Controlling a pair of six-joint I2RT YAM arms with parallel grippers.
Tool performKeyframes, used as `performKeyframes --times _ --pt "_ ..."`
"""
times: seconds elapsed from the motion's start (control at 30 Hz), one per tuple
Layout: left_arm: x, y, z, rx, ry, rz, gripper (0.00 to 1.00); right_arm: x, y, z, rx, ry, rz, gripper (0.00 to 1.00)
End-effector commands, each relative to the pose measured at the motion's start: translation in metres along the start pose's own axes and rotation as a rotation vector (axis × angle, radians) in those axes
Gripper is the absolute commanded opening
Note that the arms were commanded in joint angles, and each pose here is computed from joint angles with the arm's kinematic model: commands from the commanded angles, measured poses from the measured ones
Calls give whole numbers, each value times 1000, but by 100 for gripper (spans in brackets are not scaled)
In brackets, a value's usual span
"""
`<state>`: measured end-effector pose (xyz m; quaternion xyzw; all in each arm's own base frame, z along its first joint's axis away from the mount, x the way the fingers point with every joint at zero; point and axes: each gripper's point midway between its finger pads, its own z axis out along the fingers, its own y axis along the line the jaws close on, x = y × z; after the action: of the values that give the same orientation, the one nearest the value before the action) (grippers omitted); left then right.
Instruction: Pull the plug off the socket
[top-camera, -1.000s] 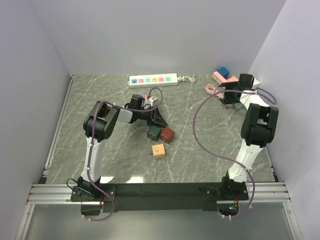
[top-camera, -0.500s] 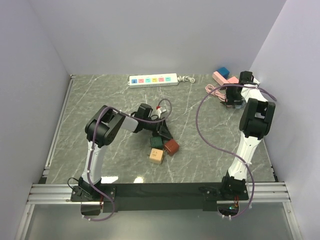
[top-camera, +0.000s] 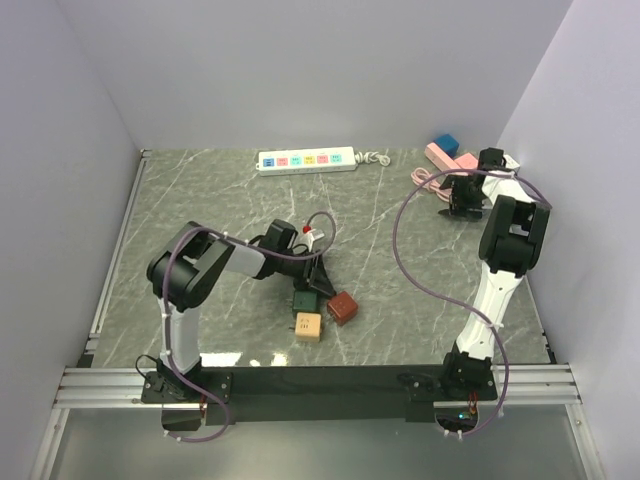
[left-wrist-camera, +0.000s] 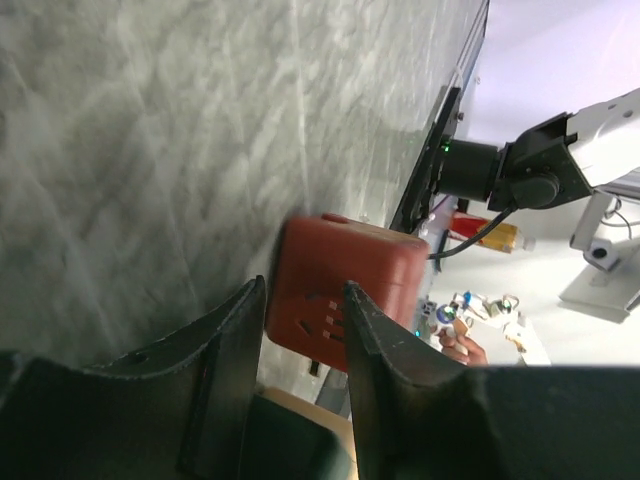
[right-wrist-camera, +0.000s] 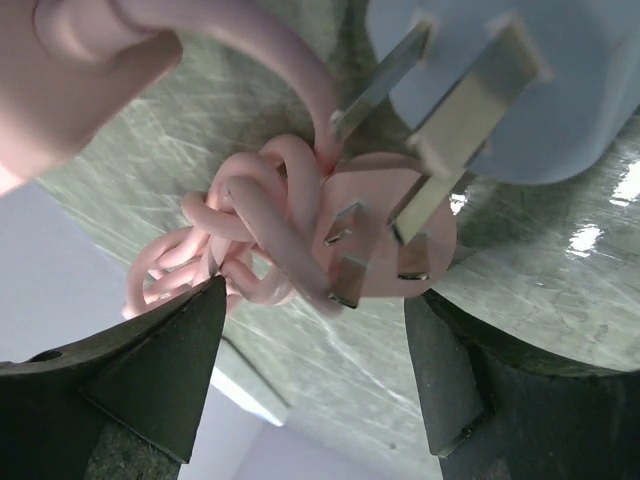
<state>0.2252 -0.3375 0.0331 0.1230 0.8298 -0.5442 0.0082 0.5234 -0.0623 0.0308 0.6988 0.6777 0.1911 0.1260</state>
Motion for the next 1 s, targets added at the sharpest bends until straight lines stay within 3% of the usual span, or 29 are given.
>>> performKeyframes --times 0.0,0.1,0.27,0.37,0.47,0.5,0.53,0.6,0.8,0.97 --pt "-13 -27 -15 -17 -70 112 42 -20 -10 21 25 -46 92 78" --pt "-26 -53 -26 -18 -119 153 43 -25 5 17 -106 -63 142 76" --pt "-57 -105 -44 16 -219 240 43 -35 4 16 -118 -118 156 74" --pt "-74 -129 -53 28 -264 278 43 -39 9 17 -129 -130 155 63" --pt "-88 -137 -62 39 -294 283 43 -38 10 20 -113 -118 119 38" --pt "-93 -139 -66 45 -313 276 42 -37 9 22 -111 -109 107 21" --pt "-101 -136 -75 37 -342 264 41 -34 8 24 -113 -97 95 12" --pt "-111 -127 -90 10 -383 239 38 -25 13 20 -162 -50 45 0" --pt "-137 -106 -131 -80 -489 225 35 36 -21 -4 -157 43 -185 0" --pt "-150 -95 -145 -113 -518 204 33 100 -79 -12 -83 187 -390 0"
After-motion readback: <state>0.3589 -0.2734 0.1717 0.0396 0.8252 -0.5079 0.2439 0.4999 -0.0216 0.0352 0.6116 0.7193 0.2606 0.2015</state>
